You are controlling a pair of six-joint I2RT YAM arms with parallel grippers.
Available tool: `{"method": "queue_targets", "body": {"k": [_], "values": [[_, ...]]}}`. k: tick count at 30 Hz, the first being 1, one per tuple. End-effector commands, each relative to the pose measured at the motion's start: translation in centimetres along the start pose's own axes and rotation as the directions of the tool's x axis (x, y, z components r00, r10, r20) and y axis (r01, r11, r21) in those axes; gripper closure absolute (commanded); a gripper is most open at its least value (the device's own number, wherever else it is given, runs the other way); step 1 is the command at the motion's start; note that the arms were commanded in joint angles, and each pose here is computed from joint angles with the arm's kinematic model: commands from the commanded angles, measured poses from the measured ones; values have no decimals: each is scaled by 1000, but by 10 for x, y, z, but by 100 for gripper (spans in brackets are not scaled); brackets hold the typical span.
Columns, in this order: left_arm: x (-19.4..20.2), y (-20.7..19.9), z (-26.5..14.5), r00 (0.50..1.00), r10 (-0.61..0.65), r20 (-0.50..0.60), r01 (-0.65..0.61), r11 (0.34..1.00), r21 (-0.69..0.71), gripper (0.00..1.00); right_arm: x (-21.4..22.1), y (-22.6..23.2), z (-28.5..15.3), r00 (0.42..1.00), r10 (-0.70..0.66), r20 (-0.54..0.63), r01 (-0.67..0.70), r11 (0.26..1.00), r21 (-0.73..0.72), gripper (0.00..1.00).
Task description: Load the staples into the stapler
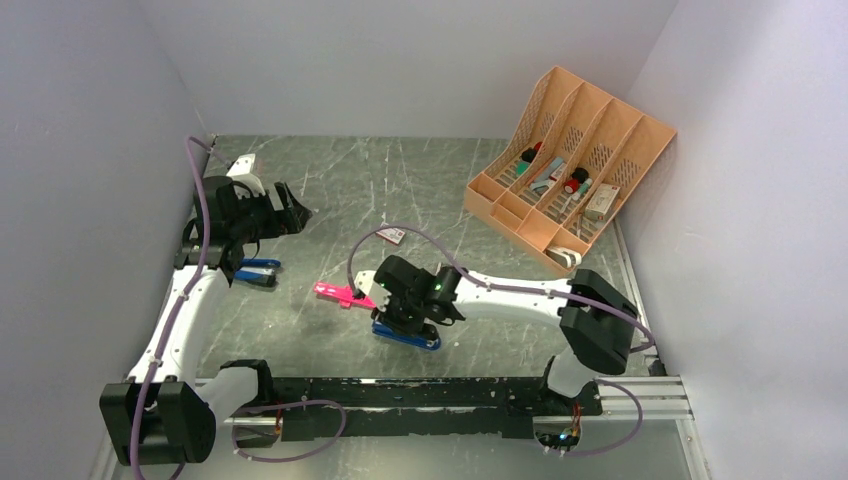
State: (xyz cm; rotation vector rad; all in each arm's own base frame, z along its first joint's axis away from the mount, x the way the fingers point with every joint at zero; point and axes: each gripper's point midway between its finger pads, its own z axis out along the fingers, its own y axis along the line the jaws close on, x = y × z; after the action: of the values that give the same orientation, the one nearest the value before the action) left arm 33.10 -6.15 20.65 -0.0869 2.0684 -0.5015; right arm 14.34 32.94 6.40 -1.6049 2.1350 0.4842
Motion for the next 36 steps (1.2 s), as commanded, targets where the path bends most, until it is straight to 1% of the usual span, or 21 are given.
{"method": "queue_targets", "body": {"k": [1,9,14,18,21,29,33,36], "values": [[-10,1,-3,999,3,37,-3,1000,-2,10,-36,11,7,993,-42,114,46,998,-33,100],[-22,18,-18,994,-8,108,19,994,-110,11,-50,9,36,992,-67,107,70,997,-27,100],[-26,23,-23,991,-16,130,33,991,-128,11,-52,2,56,992,-105,69,107,994,-27,100],[-29,27,-25,989,-23,143,43,990,-137,11,-58,-19,69,994,-91,56,93,995,-30,100],[-30,28,-26,989,-25,149,46,989,-142,11,-66,-49,76,995,-73,65,74,997,-8,100],[-30,30,-26,988,-27,150,47,990,-136,11,-99,-126,100,992,-60,111,56,998,40,100],[-29,22,-24,989,-13,149,27,996,-90,10,-102,-125,93,989,-96,112,96,995,12,100],[-28,13,-21,989,-10,148,15,999,-30,10,-89,-110,81,990,-107,97,111,993,-40,99]]}}
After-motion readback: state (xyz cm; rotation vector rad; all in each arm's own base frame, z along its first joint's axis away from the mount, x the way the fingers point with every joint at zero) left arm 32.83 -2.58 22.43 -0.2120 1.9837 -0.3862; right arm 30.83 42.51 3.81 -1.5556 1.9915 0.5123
